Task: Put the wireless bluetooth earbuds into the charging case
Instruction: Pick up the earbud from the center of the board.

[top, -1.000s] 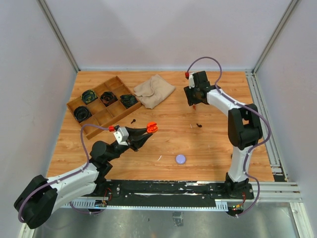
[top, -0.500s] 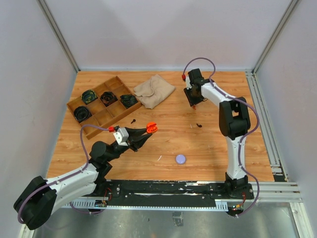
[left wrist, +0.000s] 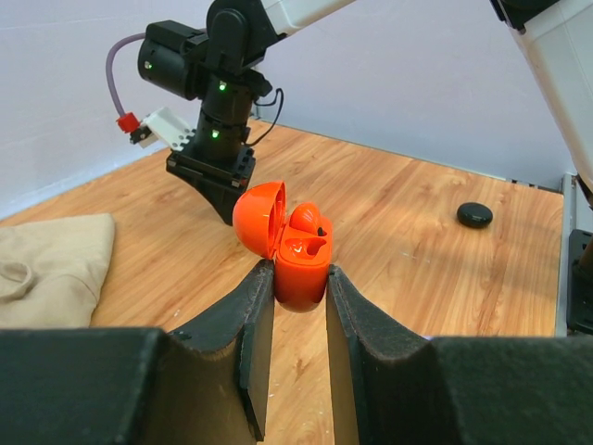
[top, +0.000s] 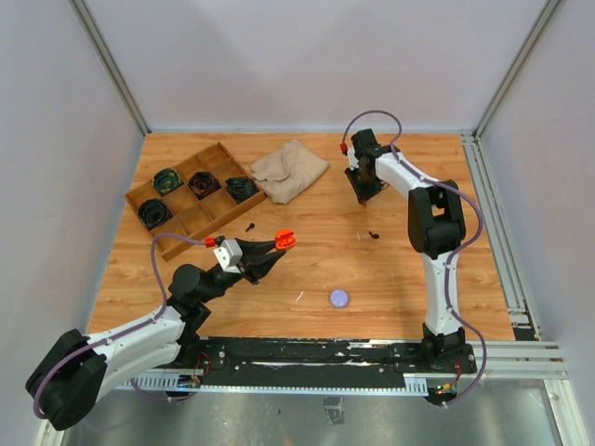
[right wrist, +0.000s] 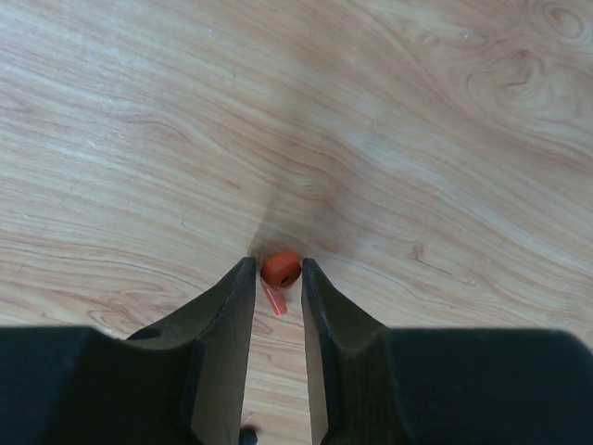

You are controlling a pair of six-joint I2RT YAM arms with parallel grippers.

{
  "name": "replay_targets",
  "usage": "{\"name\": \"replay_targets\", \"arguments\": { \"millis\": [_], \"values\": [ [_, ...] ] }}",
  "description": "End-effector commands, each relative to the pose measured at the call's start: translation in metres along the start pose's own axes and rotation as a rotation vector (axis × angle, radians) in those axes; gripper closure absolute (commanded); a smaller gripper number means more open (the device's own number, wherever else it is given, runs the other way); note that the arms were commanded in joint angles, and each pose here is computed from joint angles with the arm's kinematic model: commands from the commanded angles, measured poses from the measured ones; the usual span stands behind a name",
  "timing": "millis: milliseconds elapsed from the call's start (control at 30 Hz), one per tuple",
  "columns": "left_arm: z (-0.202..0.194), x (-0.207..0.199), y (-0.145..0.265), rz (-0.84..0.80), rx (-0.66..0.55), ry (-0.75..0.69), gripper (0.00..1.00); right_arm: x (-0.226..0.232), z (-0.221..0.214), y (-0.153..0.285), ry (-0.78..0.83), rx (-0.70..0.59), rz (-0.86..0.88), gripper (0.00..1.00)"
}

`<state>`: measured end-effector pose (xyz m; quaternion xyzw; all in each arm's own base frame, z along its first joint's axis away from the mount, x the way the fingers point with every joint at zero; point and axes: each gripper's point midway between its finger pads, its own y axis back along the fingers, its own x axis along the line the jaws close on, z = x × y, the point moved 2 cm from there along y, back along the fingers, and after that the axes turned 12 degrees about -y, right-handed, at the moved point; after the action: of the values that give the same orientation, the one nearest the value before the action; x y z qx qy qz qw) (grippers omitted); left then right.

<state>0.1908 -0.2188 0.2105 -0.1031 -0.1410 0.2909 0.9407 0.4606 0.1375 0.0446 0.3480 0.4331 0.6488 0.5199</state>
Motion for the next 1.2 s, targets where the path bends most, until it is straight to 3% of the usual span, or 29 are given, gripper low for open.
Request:
{"name": "replay_targets", "arguments": {
  "millis": [0, 200, 667, 1167],
  "values": [
    [0.002, 0.000, 0.000, -0.006, -0.011, -0.019, 1.00, -0.017, -0.017, -0.007, -0.036, 0.090, -0.006, 0.72],
    [0.001, 0.000, 0.000, -0.006, -0.009, -0.016, 1.00, -0.016, -0.023, -0.006, -0.047, 0.113, 0.005, 0.71],
    [0.003, -0.001, -0.001, -0.010, -0.013, -0.010, 1.00, -0.004, -0.036, 0.000, -0.064, 0.150, 0.071, 0.82],
    [0.010, -0.002, 0.001, -0.013, -0.035, -0.003, 1.00, 0.060, -0.126, 0.025, -0.029, 0.331, 0.123, 0.81]
  ]
}}
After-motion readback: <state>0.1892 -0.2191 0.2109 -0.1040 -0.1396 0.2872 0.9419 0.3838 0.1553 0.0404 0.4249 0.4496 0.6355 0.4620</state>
